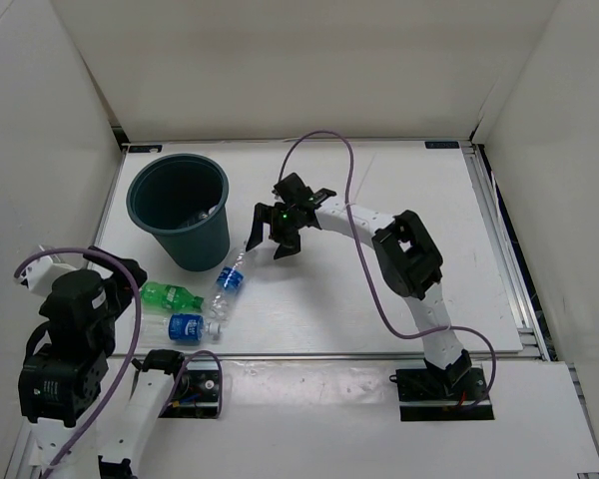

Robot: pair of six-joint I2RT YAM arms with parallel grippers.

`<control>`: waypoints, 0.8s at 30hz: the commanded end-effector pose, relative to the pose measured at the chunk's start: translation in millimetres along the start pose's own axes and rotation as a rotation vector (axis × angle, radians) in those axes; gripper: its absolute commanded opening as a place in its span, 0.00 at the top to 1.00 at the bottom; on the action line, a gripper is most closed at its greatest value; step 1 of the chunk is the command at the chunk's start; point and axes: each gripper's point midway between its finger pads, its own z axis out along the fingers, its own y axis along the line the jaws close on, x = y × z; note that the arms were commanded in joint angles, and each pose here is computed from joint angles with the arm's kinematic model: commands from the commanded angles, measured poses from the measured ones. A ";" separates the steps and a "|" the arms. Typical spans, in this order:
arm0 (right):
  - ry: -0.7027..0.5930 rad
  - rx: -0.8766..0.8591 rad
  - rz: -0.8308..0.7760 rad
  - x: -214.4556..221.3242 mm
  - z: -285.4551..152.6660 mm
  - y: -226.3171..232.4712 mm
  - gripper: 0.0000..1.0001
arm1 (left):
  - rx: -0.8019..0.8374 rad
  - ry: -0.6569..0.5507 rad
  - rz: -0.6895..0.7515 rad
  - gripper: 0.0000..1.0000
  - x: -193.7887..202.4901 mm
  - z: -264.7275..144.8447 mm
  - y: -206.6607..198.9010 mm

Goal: Put the plastic bottles in the bin

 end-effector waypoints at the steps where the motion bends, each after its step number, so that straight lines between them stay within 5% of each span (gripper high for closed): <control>1: 0.059 -0.045 0.026 19.5 11.2 9.8 0.05 | -0.034 0.042 0.016 0.00 10.1 -7.1 13.7; 14: 0.113 -0.096 0.201 40.5 49.4 30.8 0.06 | 0.035 0.097 0.038 0.00 22.1 -12.7 7.2; 19: 0.136 -0.081 0.232 47.5 52.9 23.1 0.32 | 0.050 0.098 0.054 0.00 19.1 -14.9 3.8; 24: 0.141 -0.079 0.158 57.5 10.7 12.4 0.60 | 0.043 0.088 -0.003 0.00 21.5 -15.6 7.2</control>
